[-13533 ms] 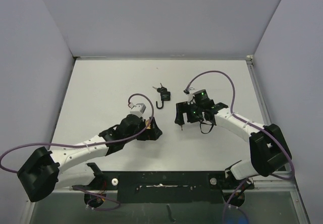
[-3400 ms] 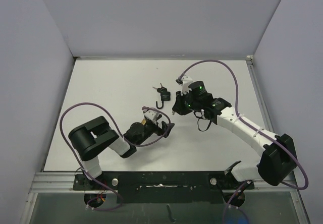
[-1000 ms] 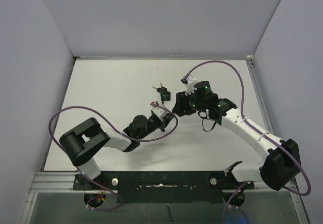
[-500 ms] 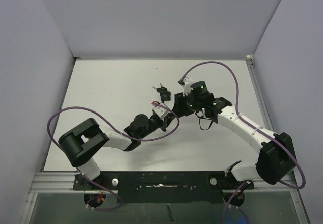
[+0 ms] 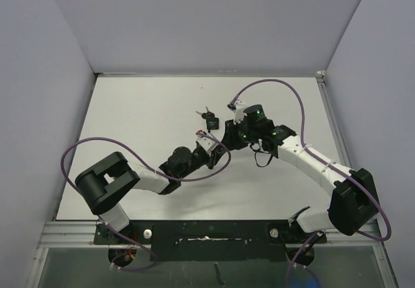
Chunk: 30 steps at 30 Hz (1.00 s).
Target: Unlock with the key
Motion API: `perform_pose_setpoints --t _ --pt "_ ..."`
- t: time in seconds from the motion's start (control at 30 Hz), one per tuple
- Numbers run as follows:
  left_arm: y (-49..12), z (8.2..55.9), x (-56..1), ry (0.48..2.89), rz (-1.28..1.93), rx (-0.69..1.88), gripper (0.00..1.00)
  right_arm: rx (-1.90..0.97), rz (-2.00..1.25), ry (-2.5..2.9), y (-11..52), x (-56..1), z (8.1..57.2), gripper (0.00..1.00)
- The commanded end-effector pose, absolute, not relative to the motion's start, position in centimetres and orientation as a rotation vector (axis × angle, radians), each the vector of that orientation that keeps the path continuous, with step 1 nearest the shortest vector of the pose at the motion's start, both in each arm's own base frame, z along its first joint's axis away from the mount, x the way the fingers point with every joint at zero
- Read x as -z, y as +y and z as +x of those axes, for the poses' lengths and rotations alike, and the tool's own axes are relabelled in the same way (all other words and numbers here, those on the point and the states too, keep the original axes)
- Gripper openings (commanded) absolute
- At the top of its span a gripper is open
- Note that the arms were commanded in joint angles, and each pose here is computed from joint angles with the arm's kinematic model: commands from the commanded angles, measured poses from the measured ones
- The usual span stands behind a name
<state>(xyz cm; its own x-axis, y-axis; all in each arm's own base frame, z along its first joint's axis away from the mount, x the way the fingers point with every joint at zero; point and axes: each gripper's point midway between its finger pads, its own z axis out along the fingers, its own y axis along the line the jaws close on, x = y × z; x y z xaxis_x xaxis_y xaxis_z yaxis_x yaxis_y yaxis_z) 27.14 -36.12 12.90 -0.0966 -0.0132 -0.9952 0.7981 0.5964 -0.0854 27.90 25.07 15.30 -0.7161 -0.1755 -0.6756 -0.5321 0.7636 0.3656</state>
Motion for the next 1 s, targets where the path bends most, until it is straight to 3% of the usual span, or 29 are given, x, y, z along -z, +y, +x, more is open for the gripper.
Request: perform_pose_setpoints --t 0.0,0.13,0.37,0.77,0.97 --pt "-36.8 27.7 -18.0 1.397 0.636 0.800 0.35 -0.725 -0.489 2.267 24.9 -16.6 28.9 0.11" --pt "-36.3 27.7 -17.4 1.408 0.631 0.783 0.54 -0.737 -0.449 2.245 24.3 -17.3 29.1 0.11" --pt "-35.3 27.5 -16.5 1.373 0.611 0.761 0.56 -0.861 -0.379 2.201 23.5 -18.5 29.4 0.11" --pt "-36.5 27.0 -16.6 1.263 0.640 0.812 0.46 -0.990 -0.376 2.168 23.9 -19.3 29.0 0.12" --pt "-37.1 26.8 -17.1 1.216 0.665 0.840 0.29 -1.044 -0.408 2.151 24.4 -19.6 28.5 0.12"
